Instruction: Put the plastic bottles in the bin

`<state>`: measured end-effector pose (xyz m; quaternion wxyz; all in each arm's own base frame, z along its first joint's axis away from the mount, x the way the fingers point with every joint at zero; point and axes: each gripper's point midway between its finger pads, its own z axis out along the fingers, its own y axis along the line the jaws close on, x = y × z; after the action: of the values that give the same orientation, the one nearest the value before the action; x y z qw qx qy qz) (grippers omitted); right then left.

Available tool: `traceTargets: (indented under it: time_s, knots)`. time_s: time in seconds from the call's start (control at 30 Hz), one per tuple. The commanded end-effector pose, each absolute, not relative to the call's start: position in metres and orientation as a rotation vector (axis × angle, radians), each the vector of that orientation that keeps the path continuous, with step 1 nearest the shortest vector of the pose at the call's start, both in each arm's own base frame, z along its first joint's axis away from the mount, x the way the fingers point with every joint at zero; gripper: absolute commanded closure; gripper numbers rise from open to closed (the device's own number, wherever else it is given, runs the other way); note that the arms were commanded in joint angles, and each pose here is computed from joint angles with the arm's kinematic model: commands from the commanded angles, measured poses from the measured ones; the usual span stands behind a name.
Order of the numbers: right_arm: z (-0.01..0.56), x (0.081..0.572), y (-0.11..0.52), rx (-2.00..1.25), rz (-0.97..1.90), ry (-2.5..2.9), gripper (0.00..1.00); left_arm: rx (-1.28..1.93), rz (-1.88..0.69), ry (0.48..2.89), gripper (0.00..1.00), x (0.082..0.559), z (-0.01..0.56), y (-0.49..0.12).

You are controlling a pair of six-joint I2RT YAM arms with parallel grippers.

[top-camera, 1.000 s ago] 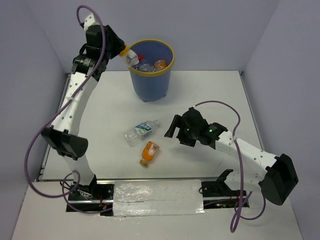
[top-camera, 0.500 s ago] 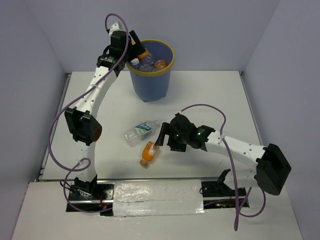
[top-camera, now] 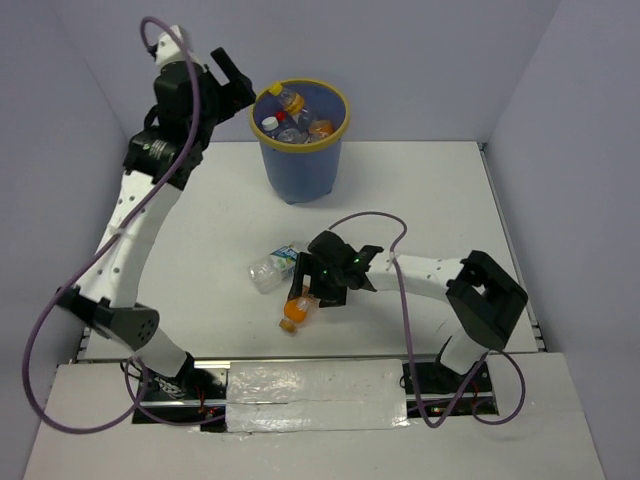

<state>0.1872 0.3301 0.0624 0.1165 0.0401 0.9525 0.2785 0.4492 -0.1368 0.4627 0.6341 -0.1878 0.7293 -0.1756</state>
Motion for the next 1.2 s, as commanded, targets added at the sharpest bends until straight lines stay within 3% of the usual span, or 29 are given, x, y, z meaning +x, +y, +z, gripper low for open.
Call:
traceTargets:
  time_s: [0.0, 0.03, 0.13, 0.17, 0.23, 0.33, 0.53, 0.87, 0.97, 1.0, 1.17]
  knots:
    - [0.076, 0.196, 0.359, 0.063, 0.902, 2.74, 0.07, -0.44, -0.264, 1.674, 0.01, 0.431, 0.461, -0.109]
    - [0.076, 0.198, 0.362, 0.061, 0.9, 2.735, 0.09, -0.445, -0.253, 1.68, 0.01, 0.427, 0.459, -0.106]
    - [0.066, 0.205, 0.362, 0.079, 0.836, 2.74, 0.33, -0.437, -0.225, 1.711, 0.01, 0.412, 0.447, -0.099]
    - [0.065, 0.208, 0.36, 0.081, 0.818, 2.736, 0.47, -0.428, -0.202, 1.75, 0.01, 0.411, 0.429, -0.098]
    - [0.069, 0.212, 0.354, 0.087, 0.779, 2.714, 0.64, -0.407, -0.181, 1.789, 0.01, 0.402, 0.409, -0.096]
    - [0.087, 0.216, 0.341, 0.077, 0.726, 2.666, 0.8, -0.393, -0.117, 1.87, 0.01, 0.392, 0.376, -0.089]
    - [0.183, 0.236, 0.3, 0.007, 0.599, 2.446, 0.79, -0.381, -0.017, 2.015, 0.01, 0.37, 0.319, -0.077]
    - [0.413, 0.385, 0.256, 0.094, 0.44, 1.88, 0.75, -0.335, -0.011, 2.125, 0.01, 0.315, 0.264, -0.064]
    - [0.419, 0.43, 0.261, 0.119, 0.386, 1.834, 0.73, -0.202, -0.137, 2.162, 0.0, 0.3, 0.257, -0.083]
    - [0.446, 0.442, 0.257, 0.144, 0.384, 1.751, 0.71, -0.175, -0.164, 2.179, 0.01, 0.295, 0.252, -0.087]
    - [0.439, 0.497, 0.276, 0.156, 0.391, 1.668, 0.61, -0.067, -0.289, 2.23, 0.01, 0.28, 0.246, -0.107]
